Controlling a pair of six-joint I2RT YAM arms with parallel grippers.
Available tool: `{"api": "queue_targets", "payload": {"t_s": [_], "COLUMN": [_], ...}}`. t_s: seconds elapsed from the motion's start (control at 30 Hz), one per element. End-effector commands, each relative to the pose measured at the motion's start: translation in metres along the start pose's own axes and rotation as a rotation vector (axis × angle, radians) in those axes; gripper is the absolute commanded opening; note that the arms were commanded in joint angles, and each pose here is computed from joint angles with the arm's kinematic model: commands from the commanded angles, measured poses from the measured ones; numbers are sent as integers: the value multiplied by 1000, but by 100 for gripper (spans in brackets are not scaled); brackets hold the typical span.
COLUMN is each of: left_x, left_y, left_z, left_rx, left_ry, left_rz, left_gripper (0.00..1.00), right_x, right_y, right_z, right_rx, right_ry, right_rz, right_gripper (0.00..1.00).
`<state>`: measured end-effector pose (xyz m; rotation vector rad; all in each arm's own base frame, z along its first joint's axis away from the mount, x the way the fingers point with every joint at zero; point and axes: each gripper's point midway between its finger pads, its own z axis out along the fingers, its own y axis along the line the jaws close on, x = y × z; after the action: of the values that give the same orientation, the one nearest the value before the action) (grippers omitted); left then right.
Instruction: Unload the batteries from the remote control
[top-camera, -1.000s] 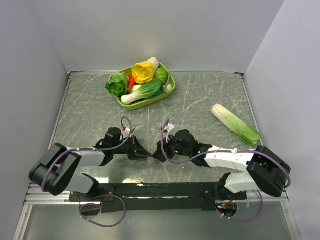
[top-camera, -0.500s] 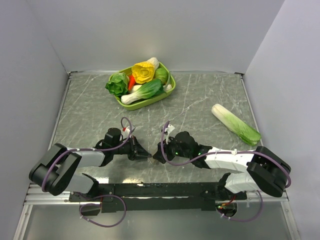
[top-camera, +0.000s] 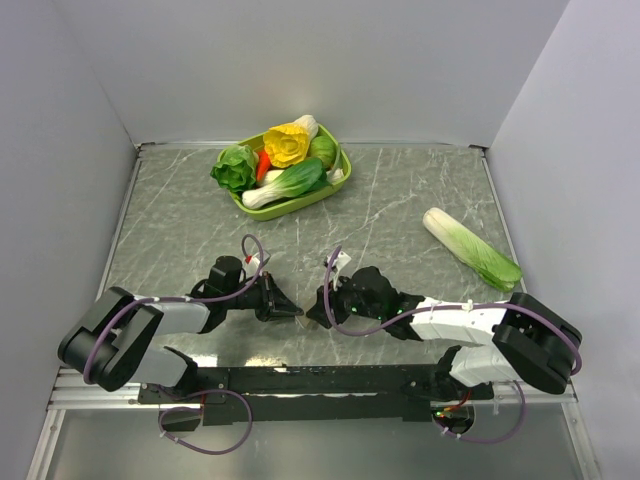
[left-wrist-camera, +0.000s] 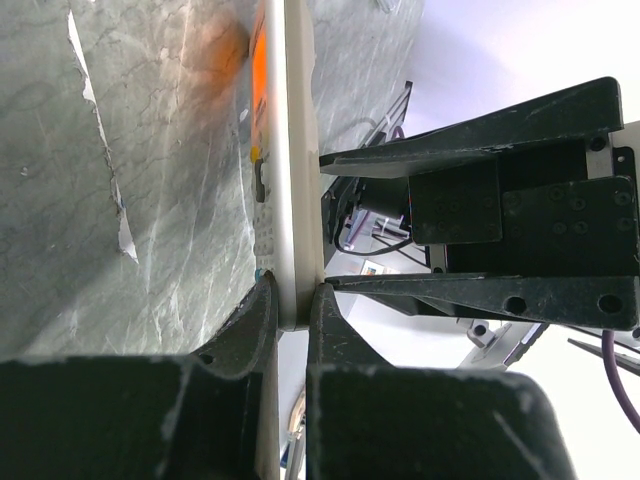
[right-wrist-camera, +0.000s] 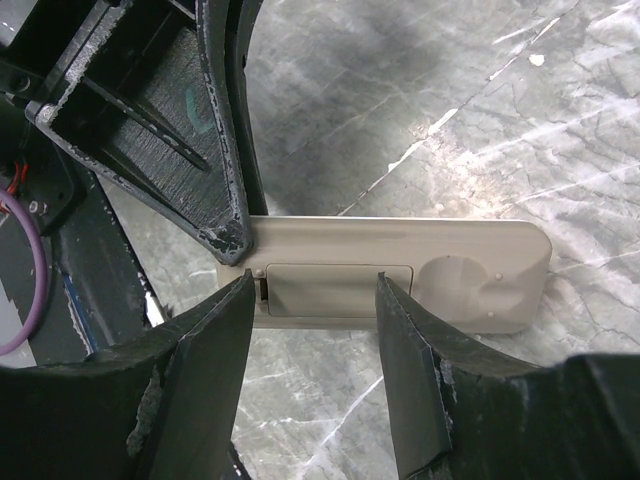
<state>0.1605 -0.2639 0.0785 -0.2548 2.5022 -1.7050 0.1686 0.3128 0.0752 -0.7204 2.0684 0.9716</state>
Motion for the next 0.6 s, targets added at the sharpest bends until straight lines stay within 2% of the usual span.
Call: {"api": "queue_targets", "payload": {"t_s": [0.0,0.57], "left_x": [-5,-6], "left_y": [-3,-4], "left_z": [0,0], "left_rx": [7,-4], "left_ry": [-24,-26], "left_rz": [8,13], "left_gripper": [1,1], "right_x": [3,15], "right_y": [11,9], "right_z": [-2,-4], "right_rx": [-36,-14], "right_ry": [3,27], "right_rz": [-8,-29], "right_gripper": [60,59]}}
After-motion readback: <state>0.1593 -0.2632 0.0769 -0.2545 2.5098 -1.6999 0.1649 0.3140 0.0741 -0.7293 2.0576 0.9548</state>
